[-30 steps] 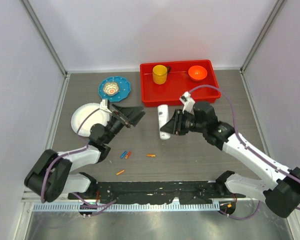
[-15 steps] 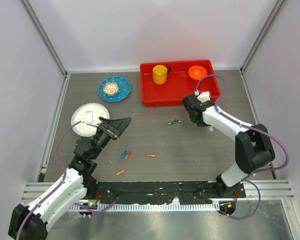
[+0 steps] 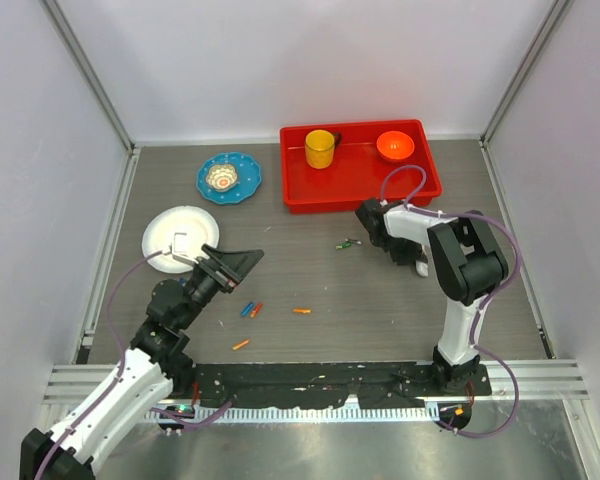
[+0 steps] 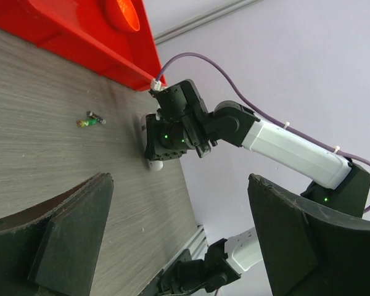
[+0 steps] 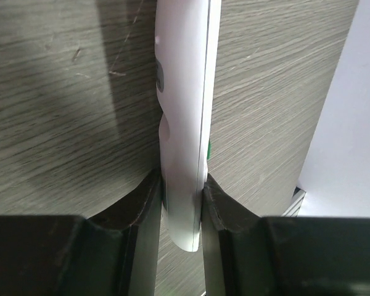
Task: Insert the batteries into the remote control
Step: Place the remote control at the center of the board.
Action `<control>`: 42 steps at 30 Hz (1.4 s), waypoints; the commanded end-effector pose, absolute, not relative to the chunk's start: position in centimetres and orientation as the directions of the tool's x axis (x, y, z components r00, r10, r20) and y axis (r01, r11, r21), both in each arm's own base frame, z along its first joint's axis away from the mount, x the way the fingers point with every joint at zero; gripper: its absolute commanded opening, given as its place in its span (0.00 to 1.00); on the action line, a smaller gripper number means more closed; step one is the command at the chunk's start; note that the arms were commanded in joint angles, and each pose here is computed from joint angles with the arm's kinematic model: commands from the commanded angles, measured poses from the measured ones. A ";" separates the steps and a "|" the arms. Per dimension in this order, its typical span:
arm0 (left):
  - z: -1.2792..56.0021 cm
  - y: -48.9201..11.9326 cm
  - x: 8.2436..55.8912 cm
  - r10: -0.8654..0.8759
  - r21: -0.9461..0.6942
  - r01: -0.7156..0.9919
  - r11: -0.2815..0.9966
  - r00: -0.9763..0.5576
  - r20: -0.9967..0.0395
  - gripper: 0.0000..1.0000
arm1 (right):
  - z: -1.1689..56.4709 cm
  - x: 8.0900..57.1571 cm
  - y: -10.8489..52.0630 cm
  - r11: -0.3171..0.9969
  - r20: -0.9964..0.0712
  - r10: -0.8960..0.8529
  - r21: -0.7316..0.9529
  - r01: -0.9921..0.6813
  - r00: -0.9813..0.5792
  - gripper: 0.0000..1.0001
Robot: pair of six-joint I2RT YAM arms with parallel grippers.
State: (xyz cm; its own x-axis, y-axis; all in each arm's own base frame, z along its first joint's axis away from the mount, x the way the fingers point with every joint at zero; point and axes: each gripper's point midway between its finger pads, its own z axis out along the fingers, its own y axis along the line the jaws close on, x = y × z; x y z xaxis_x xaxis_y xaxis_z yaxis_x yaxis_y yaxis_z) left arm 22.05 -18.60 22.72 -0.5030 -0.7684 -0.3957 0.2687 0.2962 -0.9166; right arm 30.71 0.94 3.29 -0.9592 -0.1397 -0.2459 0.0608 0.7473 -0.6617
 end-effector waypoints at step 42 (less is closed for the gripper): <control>17.4 -17.6 23.6 -0.701 -0.849 0.093 0.519 -0.521 -0.486 1.00 | 15.4 29.2 15.4 0.999 -0.629 -0.030 -0.040 -0.007 -0.777 0.54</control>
